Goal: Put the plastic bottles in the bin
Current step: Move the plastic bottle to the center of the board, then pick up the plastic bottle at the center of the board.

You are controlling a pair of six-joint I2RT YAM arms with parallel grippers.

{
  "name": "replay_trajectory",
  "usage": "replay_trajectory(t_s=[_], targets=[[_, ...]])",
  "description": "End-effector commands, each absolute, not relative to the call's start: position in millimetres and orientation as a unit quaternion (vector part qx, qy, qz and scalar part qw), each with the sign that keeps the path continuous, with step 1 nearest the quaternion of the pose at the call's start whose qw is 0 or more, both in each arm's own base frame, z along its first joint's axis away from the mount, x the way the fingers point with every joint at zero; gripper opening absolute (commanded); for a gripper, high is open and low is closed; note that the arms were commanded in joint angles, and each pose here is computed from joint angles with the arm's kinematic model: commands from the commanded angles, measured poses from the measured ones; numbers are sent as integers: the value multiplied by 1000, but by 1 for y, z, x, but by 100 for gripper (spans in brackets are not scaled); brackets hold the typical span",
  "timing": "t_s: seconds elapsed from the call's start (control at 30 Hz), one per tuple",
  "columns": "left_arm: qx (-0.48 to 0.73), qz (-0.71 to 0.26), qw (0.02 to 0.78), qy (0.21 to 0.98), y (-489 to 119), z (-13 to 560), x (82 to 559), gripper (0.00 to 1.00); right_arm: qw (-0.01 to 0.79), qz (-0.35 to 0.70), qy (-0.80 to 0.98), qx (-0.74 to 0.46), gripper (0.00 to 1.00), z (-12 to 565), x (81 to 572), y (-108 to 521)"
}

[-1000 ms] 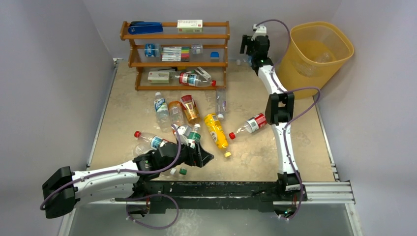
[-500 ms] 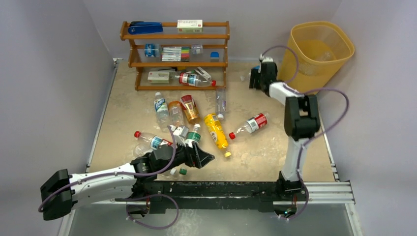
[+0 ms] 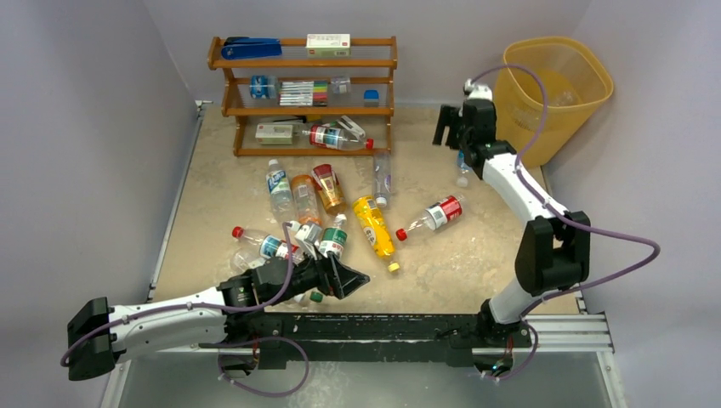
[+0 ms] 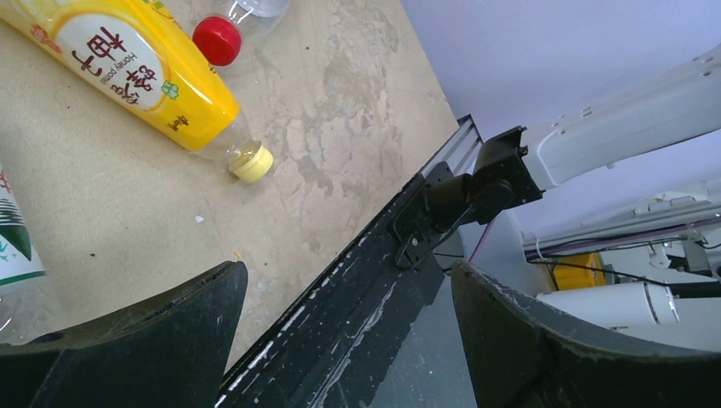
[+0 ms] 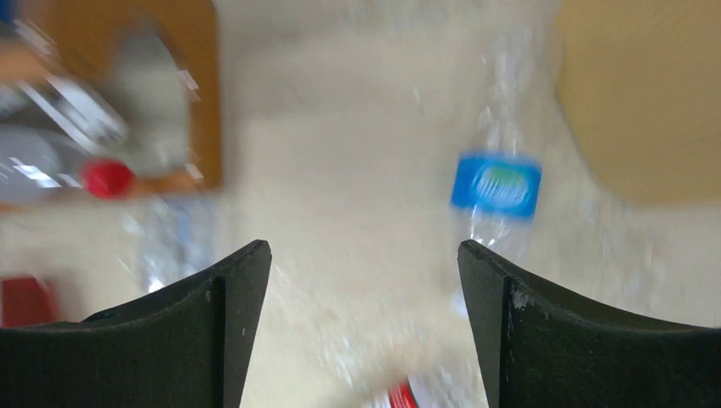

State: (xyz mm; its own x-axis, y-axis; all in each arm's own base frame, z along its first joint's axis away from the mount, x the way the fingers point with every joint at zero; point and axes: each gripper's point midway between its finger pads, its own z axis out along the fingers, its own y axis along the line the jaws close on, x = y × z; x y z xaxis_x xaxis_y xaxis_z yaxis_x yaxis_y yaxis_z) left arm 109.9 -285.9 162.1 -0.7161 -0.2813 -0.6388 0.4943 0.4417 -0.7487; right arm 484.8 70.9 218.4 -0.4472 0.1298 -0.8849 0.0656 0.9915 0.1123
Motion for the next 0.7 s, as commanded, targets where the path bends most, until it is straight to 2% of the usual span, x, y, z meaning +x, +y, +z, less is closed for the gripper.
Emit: replay_trajectory(t_s=[0.0, 0.27, 0.67], targets=[[83, -537, 379, 749, -291, 183, 108, 90, 433, -2, 895, 104, 85, 152, 424, 51], [96, -541, 377, 746, -288, 186, 102, 90, 418, -69, 897, 127, 88, 133, 403, 22], [90, -535, 392, 743, -279, 188, 104, 90, 391, -167, 895, 133, 86, 112, 425, -28]])
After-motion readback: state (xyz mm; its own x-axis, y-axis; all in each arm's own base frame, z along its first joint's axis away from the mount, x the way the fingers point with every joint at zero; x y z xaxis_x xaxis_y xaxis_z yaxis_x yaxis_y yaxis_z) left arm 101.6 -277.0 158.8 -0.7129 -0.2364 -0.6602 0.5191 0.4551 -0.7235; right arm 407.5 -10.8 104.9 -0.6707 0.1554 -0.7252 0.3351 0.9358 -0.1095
